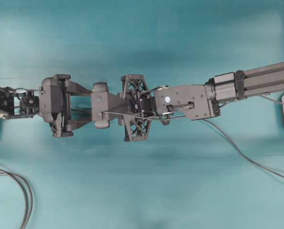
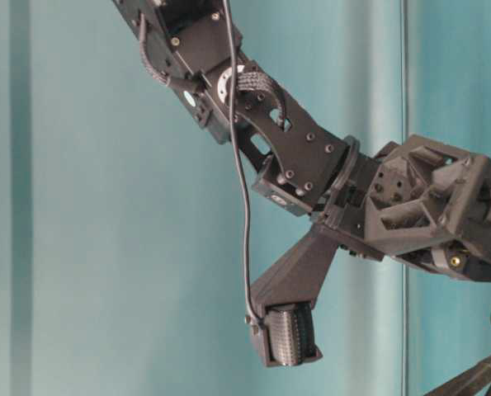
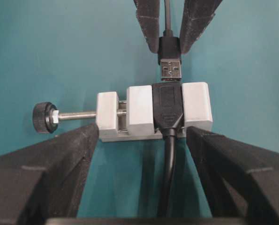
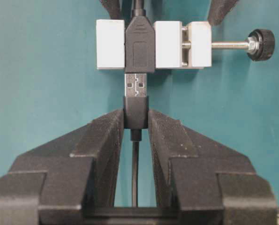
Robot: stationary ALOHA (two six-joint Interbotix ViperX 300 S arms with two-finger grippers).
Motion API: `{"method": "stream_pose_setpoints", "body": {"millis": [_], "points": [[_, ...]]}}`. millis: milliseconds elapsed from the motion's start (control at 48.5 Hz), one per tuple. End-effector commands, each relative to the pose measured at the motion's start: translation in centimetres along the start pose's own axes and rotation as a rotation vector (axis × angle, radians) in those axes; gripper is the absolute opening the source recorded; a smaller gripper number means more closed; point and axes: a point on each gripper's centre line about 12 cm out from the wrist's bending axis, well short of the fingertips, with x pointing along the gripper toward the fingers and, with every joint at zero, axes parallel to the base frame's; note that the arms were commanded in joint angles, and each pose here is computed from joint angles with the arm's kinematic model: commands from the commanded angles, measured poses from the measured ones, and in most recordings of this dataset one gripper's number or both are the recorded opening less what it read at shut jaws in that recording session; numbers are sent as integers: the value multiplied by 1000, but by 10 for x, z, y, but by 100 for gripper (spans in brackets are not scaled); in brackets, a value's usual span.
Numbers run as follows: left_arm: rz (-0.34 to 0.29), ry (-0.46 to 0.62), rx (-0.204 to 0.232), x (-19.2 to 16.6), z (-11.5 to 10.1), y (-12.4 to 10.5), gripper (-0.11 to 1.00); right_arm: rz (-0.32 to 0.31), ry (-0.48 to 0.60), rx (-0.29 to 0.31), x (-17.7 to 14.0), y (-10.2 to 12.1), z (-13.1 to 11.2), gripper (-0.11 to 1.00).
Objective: Insert the USB cable into the female connector supported by the left arm.
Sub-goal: 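Push the held plug leftward into the female USB socket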
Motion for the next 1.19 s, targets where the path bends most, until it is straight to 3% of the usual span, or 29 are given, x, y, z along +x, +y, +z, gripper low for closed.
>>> {"method": "stream_pose_setpoints", "body": {"millis": [0,1174], "points": [[1,-29,-13,1,8,0,84,-8,-45,7,-10,-5,14,21],[0,-28,-13,1,8,0,84,2,-49,2,-4,0,9,21]]}}
